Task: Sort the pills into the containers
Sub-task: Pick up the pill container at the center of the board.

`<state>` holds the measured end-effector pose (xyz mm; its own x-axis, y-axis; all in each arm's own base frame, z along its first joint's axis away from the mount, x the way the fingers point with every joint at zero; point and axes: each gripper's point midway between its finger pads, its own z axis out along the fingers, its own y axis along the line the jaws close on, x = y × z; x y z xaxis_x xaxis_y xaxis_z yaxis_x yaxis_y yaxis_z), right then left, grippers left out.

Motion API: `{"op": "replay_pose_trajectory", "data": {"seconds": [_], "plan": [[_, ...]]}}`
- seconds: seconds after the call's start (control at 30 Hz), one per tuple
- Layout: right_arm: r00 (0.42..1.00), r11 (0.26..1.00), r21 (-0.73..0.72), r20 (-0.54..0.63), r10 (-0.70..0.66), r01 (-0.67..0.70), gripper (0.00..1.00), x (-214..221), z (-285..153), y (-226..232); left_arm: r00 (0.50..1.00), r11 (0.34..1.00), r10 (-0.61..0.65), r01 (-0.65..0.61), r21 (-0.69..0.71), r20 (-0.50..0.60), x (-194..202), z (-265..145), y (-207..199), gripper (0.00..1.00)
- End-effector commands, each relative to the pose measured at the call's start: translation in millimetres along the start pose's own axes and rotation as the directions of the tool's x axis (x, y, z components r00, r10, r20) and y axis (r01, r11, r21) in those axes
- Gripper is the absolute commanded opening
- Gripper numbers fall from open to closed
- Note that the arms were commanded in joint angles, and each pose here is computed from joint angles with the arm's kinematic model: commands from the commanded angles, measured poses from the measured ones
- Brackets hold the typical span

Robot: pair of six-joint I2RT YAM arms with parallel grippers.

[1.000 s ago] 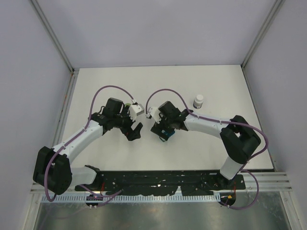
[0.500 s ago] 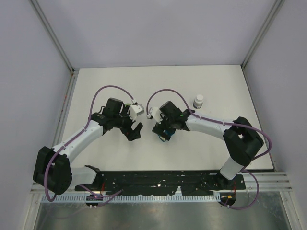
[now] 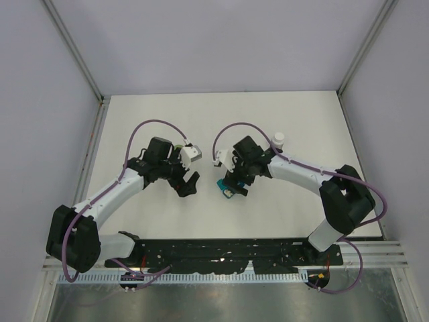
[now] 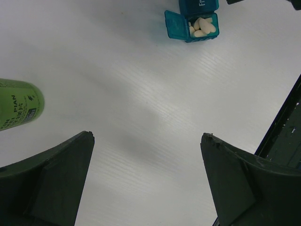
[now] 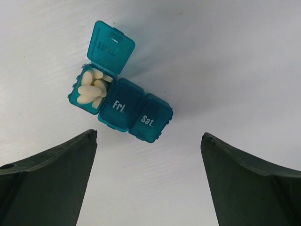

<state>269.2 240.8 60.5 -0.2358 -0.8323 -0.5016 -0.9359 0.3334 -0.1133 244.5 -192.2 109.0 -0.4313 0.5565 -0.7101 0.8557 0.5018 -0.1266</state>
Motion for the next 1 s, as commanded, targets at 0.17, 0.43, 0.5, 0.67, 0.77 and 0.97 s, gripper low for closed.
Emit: {"op": "replay_pose_trajectory", "data": {"seconds": [0.17,0.43,0.5,0.67,0.77,0.97], "plan": [[0.972,0.972,-0.078,0.090,-0.215,0.223,0.95,-10,-19,4,0.998,0.999,0.041,-0.041,-0.003,0.045,-14,-4,3,1.00],[0.933,0.930,-0.086,0.081,-0.351,0.357,0.95,-3,-11,-3,0.998,0.998,0.053,-0.052,-0.022,0.038,-15,-7,7,1.00],[0.926,0.921,-0.100,0.074,-0.371,0.377,0.95,-3,-9,-6,0.998,0.998,0.054,-0.053,-0.027,0.039,-15,-9,8,1.00],[0.908,0.899,-0.127,0.056,-0.416,0.420,0.95,2,-1,-10,0.997,0.998,0.057,-0.055,-0.044,0.056,-15,-19,14,1.00],[0.898,0.885,-0.155,0.047,-0.437,0.439,0.95,6,4,-9,0.996,0.997,0.054,-0.051,-0.050,0.069,-14,-25,18,0.99],[0.890,0.873,-0.177,0.035,-0.455,0.454,0.95,13,15,-14,0.995,0.997,0.051,-0.045,-0.066,0.085,-14,-36,24,1.00]]}}
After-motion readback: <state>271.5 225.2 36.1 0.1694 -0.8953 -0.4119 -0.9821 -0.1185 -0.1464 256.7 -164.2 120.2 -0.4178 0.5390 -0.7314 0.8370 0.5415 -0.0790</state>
